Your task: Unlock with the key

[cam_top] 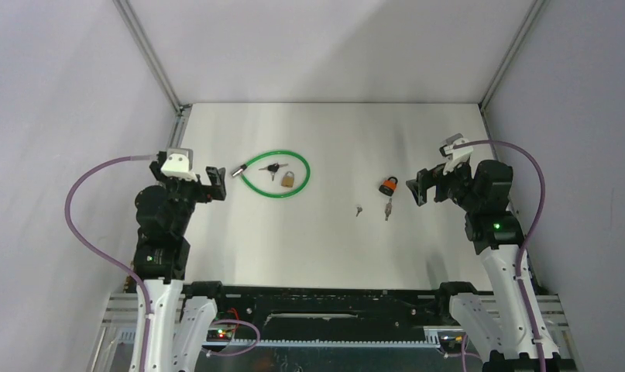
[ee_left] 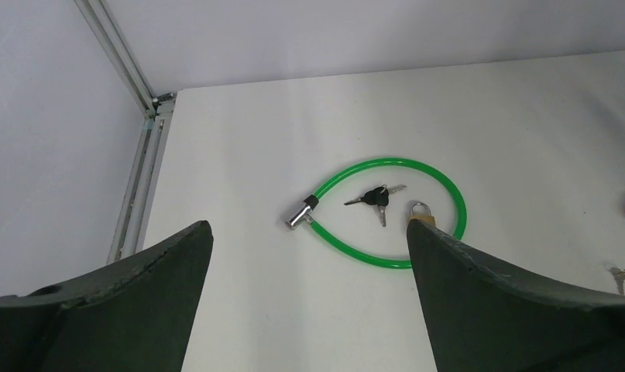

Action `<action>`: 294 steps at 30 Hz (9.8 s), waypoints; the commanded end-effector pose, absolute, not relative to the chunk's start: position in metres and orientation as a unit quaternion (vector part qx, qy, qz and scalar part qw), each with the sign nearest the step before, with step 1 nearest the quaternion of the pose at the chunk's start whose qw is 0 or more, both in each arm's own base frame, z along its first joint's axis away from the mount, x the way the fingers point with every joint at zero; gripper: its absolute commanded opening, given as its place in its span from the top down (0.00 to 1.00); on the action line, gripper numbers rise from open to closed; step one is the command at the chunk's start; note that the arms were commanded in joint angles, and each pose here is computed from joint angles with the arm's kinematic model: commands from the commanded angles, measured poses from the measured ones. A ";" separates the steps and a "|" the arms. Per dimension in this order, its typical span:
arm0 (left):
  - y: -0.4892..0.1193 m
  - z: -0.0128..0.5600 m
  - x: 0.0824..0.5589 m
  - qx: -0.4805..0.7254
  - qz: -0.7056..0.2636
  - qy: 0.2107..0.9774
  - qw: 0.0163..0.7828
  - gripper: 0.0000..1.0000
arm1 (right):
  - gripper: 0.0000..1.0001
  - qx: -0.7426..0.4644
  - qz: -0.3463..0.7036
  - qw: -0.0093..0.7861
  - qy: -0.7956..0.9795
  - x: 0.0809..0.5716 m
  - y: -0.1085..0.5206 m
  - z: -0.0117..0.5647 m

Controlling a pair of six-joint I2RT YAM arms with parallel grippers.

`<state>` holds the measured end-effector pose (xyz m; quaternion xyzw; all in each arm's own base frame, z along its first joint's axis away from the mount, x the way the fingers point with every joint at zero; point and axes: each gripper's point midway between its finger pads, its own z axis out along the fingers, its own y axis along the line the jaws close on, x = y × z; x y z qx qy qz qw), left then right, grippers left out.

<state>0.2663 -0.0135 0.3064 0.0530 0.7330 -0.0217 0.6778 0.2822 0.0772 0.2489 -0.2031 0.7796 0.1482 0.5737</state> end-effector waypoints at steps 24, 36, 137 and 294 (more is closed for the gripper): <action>-0.029 0.260 0.291 0.167 -0.023 0.822 0.544 0.02 | 0.00 -0.260 0.100 0.579 0.766 0.292 0.084 0.242; -0.113 0.178 0.342 0.304 -0.040 0.859 0.409 0.02 | 0.00 -0.268 0.137 0.484 0.822 0.309 0.103 0.183; -0.276 0.312 0.227 0.671 -0.266 0.547 0.425 0.21 | 1.00 -0.510 0.538 0.269 0.615 0.217 0.274 0.305; -0.034 0.113 0.475 0.211 -0.018 0.954 0.214 0.17 | 1.00 -0.463 0.392 0.364 0.707 0.230 0.207 0.234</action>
